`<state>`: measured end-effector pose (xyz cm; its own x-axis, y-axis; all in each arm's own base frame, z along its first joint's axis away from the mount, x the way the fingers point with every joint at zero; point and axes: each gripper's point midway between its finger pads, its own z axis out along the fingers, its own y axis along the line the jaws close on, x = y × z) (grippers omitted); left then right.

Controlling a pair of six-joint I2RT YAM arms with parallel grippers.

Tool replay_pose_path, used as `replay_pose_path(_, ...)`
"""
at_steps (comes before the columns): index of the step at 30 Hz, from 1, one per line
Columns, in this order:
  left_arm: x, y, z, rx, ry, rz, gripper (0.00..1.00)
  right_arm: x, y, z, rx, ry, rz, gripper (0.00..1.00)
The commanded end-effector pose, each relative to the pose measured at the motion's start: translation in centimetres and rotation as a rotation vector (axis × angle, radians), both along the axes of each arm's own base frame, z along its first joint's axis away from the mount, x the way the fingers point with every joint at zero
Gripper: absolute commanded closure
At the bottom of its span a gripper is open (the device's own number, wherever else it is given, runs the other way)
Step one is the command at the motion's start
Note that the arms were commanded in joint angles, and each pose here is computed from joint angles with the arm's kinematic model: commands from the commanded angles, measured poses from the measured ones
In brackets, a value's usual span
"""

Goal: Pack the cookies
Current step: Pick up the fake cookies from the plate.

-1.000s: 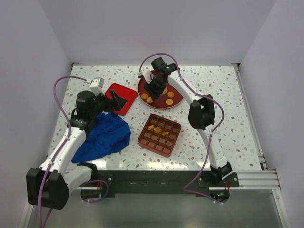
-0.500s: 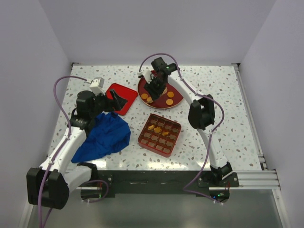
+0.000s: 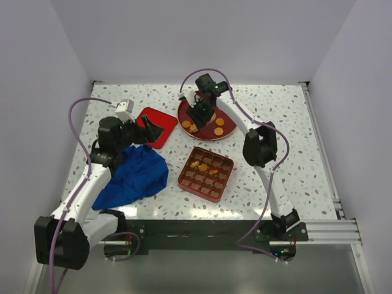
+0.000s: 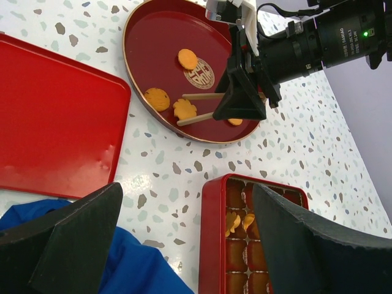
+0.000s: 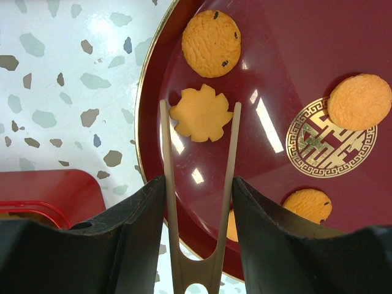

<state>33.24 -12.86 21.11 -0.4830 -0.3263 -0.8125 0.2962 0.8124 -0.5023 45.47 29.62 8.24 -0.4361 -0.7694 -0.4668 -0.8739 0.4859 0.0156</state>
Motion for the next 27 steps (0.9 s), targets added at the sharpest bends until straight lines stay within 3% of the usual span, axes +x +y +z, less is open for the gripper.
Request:
replay_pose_path(1, 0.4, 0.0, 1.2, -0.014, -0.05, -0.005, 0.08, 1.1, 0.2, 1.8, 0.024, -0.054, -0.013, 0.53)
replay_pose_path(15, 0.4, 0.0, 1.3, -0.019, -0.054, -0.002, 0.08, 1.2, -0.1, 3.0, 0.06, -0.055, -0.022, 0.74)
replay_pose_path(27, 0.5, 0.0, 1.4, -0.022, -0.055, -0.003, 0.08, 1.2, -0.5, 4.9, 0.101, -0.073, -0.032, 0.78)
